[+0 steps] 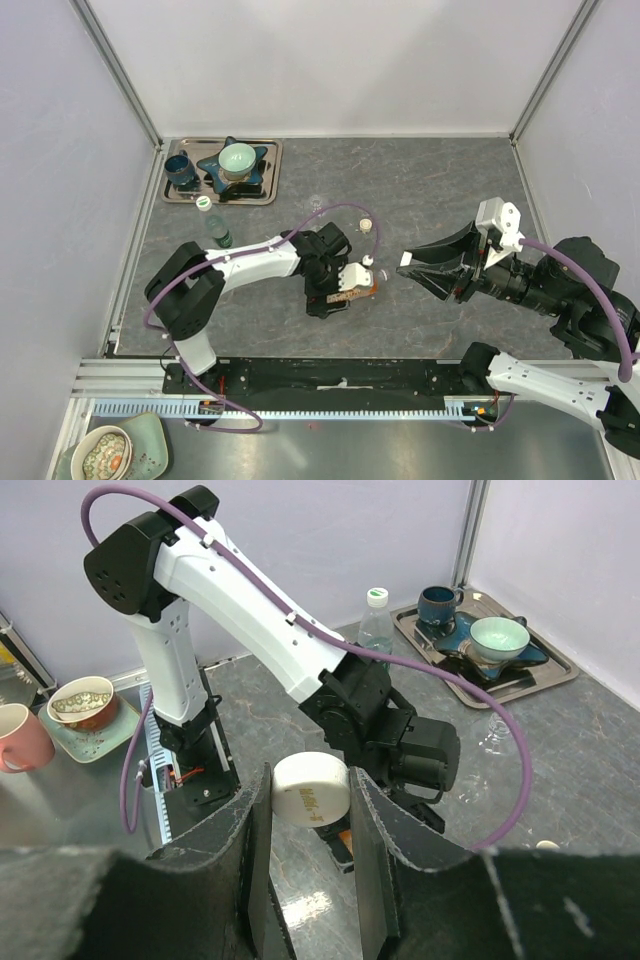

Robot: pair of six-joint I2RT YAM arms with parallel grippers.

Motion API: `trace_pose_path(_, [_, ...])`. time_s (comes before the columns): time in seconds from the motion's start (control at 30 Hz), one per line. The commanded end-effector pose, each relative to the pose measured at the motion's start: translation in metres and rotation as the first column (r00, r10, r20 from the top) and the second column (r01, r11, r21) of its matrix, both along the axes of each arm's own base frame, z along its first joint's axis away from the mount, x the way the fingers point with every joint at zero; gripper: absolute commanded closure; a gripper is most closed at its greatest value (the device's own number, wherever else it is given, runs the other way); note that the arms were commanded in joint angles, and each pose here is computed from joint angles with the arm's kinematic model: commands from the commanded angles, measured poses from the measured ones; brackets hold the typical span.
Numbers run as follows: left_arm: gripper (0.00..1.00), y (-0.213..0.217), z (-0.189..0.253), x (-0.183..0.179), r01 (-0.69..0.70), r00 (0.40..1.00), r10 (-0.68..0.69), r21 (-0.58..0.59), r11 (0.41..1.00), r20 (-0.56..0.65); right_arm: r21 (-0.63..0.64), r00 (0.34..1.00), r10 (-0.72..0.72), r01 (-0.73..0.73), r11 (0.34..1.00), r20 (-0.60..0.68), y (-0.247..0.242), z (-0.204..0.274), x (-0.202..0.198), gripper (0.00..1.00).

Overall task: Screw on the bottle caps
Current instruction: Pick up the plastic bottle at the center of the board.

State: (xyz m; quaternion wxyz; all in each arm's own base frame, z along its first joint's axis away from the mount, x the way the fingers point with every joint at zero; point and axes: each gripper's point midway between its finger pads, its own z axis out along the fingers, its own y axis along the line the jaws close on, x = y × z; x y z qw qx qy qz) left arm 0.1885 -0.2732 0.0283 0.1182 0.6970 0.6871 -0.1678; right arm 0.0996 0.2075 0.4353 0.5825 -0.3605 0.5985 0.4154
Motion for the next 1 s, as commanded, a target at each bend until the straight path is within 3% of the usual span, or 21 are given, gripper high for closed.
trace_pose_path(0.0, [0.01, -0.015, 0.012, 0.003, -0.147, 0.988, 0.147, 0.005, 0.989, -0.053, 0.036, 1.000, 0.000, 0.000, 0.999, 0.011, -0.001, 0.008, -0.002, 0.79])
trace_pose_path(0.17, [0.01, -0.015, 0.010, -0.002, -0.197, 0.976, 0.203, 0.071, 0.978, -0.085, 0.028, 1.000, -0.002, 0.001, 1.000, 0.011, -0.001, 0.004, -0.001, 0.79])
trace_pose_path(0.5, [0.01, 0.012, -0.018, -0.001, -0.174, 0.984, 0.175, 0.158, 0.972, 0.004, 0.036, 1.000, -0.019, 0.018, 0.999, 0.013, -0.003, 0.007, 0.001, 0.79])
trace_pose_path(0.8, [0.19, 0.010, -0.019, 0.004, -0.263, 0.964, 0.265, 0.183, 0.947, 0.015, 0.048, 1.000, -0.012, 0.011, 0.999, 0.004, -0.003, 0.010, -0.001, 0.80])
trace_pose_path(0.97, [0.19, 0.005, -0.016, -0.003, -0.297, 0.951, 0.309, 0.198, 0.934, -0.030, 0.050, 1.000, -0.005, 0.005, 0.999, -0.004, -0.002, 0.009, -0.002, 0.80])
